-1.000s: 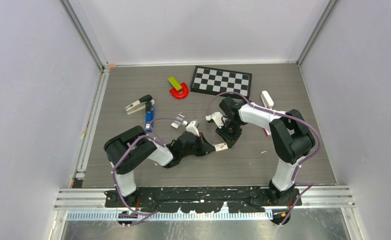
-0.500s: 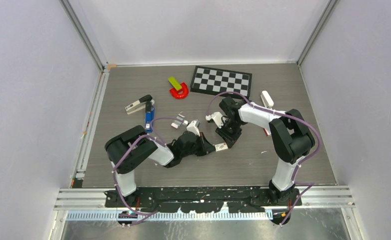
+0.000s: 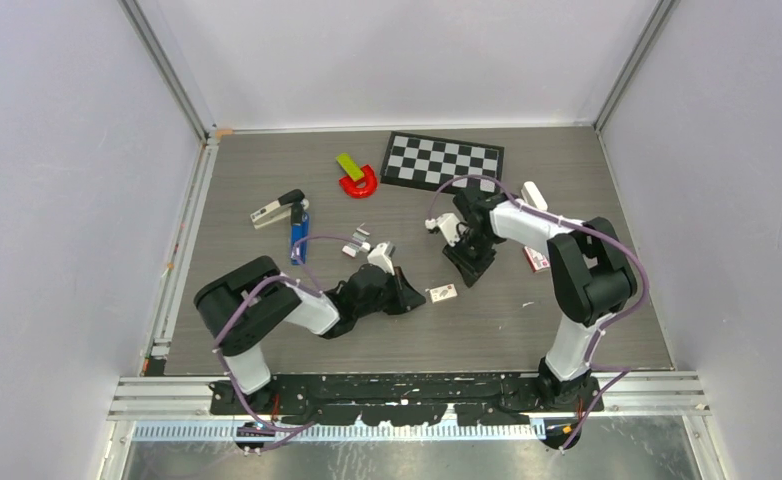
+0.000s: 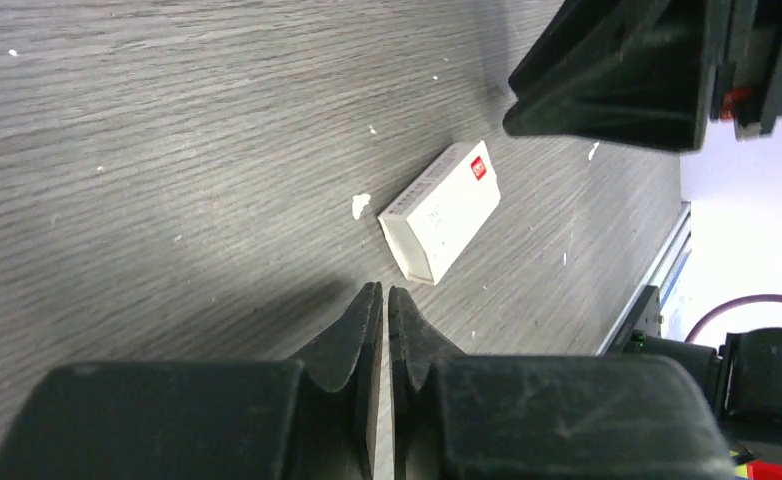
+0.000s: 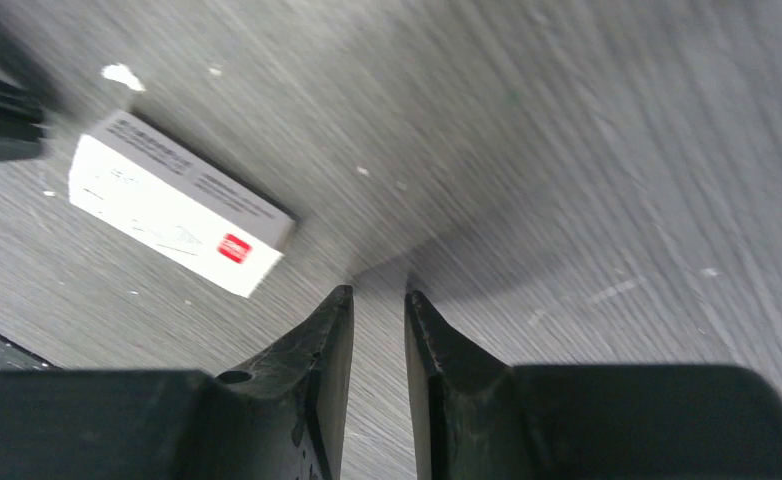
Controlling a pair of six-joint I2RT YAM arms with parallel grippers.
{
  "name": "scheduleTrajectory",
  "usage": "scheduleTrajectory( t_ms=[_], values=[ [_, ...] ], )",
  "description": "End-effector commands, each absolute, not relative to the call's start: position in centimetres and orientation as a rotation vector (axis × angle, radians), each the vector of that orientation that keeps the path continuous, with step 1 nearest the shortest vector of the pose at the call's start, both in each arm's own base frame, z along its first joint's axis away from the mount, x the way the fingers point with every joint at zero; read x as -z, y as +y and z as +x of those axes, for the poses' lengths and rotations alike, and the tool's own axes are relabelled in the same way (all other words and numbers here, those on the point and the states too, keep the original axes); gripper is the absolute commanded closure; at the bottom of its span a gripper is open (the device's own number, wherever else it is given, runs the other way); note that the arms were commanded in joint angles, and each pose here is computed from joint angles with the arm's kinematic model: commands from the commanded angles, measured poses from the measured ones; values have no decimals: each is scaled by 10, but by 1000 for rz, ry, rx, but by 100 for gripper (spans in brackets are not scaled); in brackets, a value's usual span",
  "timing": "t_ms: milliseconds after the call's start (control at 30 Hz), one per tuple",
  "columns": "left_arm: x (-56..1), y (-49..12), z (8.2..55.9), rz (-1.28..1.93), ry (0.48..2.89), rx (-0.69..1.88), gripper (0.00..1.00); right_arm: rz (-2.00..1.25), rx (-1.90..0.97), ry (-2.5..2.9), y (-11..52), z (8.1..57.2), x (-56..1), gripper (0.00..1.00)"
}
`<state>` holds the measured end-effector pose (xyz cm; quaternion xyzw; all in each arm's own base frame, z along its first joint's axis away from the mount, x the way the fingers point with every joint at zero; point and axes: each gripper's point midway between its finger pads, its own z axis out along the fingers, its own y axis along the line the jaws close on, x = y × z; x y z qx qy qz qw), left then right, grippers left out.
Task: Unload the staples from the stapler
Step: Close the staple box at the center of the board, then pick up the staple box from the center of the board.
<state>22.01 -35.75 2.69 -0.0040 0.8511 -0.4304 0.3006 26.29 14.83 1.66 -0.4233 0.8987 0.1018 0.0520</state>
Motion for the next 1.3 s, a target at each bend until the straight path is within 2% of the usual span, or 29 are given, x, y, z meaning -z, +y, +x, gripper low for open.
scheduleTrajectory(
  t_ms=[0,200,367,400,467,600,700,767,1000,1267],
  values=[
    [-51,-346,222,44,2193,1117,91,-1260,-316,2618,150,279,-47,68],
    [-68,-313,223,84,2130,999,84,-1327,-418,2477,159,275,-75,66],
    [-84,-284,217,143,2075,908,65,-1411,-626,2191,177,258,-123,62],
    [-89,-278,215,153,2060,893,61,-1440,-646,2123,179,254,-131,58],
    [-95,-264,213,171,2034,852,49,-1503,-675,1969,184,243,-148,42],
    [-120,-240,208,205,1935,814,28,-1653,-719,1706,188,214,-162,4],
    [-133,-225,202,196,1852,822,9,-1823,-778,1577,183,188,-160,0],
    [-138,-216,198,175,1803,840,1,-1878,-817,1558,182,182,-165,0],
    [-141,-193,188,130,1760,831,0,-1991,-903,1540,185,183,-146,0],
    [-130,-185,187,115,1777,804,0,-2002,-661,1686,176,222,-116,0]
  ],
)
